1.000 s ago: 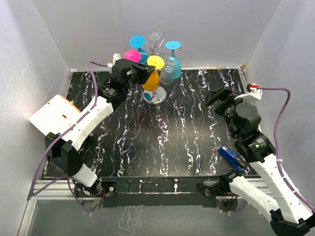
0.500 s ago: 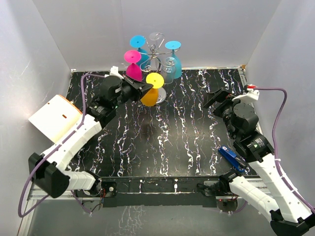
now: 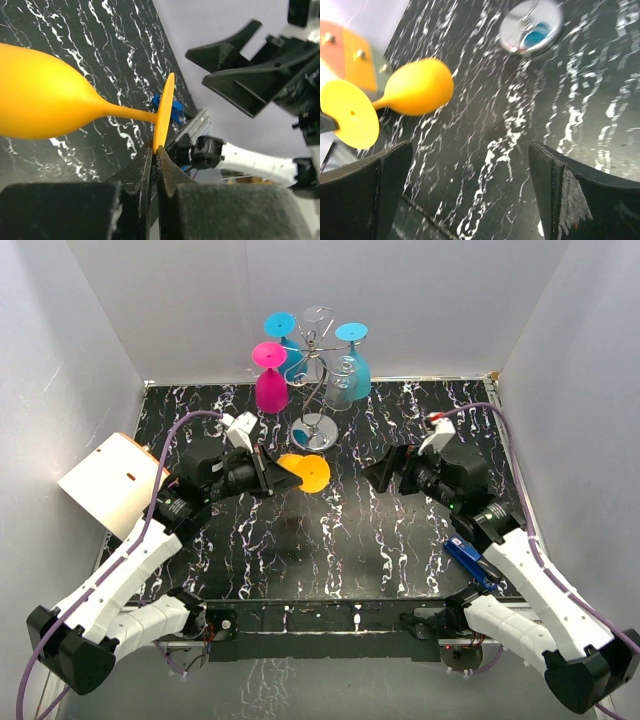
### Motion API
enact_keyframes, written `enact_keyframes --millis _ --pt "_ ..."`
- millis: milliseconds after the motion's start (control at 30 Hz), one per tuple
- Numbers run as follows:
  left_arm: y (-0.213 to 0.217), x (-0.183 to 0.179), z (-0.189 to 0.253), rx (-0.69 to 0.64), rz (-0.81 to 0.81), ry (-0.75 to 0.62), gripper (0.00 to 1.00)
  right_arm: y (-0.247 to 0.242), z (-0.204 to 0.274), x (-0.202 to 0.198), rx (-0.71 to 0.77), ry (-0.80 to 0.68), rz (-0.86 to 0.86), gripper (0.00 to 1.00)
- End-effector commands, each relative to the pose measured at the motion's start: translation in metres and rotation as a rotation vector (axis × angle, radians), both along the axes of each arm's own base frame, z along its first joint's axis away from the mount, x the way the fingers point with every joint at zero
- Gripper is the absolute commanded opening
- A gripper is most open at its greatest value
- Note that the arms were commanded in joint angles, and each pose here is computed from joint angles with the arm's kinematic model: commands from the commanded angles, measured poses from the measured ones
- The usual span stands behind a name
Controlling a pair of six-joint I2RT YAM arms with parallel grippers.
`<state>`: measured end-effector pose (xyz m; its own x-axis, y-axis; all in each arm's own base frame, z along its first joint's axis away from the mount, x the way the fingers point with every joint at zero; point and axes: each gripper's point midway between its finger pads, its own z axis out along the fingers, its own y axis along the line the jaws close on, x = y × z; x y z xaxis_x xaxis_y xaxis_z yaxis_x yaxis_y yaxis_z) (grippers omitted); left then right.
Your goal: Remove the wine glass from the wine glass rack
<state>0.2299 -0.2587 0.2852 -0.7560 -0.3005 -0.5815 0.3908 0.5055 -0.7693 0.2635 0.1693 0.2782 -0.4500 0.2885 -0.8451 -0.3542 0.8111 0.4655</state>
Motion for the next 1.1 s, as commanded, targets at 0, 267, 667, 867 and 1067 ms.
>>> enact_keyframes --millis 0,267,667,867,1067 --pt "0.013 -0.029 0.004 0.064 -0.097 -0.123 0.0 0.044 0.003 -0.016 0.033 -0.016 0.3 0.98" --pt "-0.008 -0.038 0.094 -0.412 -0.11 -0.014 0.0 0.058 -0.013 -0.015 0.258 0.044 0.529 0.98" --pt "0.001 -0.075 0.183 -0.66 -0.265 -0.14 0.0 0.068 0.1 -0.028 0.608 -0.199 0.66 0.98" --pt "0.007 -0.089 0.198 -0.735 -0.317 -0.168 0.0 0.066 0.155 -0.042 0.71 -0.278 0.711 0.97" --pt "0.008 -0.09 0.195 -0.738 -0.323 -0.176 0.0 0.059 0.193 -0.084 0.858 -0.295 0.823 0.77"
